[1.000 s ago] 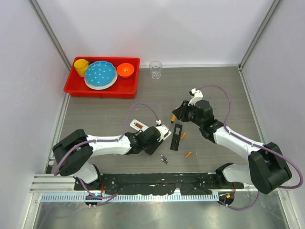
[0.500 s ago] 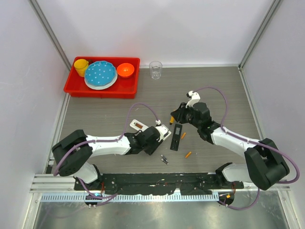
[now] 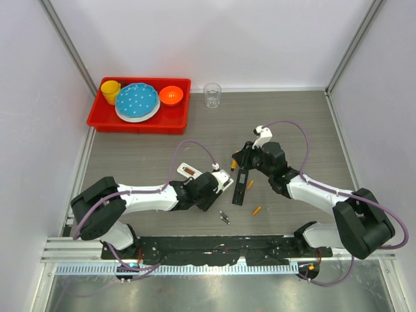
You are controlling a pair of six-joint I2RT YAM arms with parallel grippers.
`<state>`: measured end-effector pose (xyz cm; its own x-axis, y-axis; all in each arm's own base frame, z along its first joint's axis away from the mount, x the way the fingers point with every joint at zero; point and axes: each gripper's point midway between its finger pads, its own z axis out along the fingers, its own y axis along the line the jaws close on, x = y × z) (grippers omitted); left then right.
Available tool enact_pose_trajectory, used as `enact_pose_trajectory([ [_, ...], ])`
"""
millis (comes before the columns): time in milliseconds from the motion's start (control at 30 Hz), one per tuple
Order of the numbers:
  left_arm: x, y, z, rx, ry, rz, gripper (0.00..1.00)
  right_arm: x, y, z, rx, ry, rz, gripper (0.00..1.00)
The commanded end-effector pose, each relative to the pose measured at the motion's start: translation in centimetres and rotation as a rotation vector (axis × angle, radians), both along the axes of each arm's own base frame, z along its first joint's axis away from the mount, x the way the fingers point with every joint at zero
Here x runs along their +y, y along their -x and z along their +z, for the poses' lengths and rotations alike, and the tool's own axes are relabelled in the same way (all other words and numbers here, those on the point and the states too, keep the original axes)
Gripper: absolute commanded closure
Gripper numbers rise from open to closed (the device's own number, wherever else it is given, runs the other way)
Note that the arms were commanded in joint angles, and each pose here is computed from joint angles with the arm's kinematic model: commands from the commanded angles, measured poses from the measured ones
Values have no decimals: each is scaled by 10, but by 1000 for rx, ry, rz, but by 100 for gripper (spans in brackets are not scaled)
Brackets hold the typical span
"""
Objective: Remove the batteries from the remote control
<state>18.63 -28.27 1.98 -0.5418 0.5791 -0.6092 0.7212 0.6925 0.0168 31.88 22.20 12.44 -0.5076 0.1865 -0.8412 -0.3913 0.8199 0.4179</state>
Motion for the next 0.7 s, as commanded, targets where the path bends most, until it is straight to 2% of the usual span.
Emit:
enact_pose_trajectory([
  [0,-1,-4,6,-20,26,11,100,-3,1,-2,-31,57,-19,99],
  [667,-1,-5,6,-18,29,14,100,-17,9,-4,-46,147,-82,99],
])
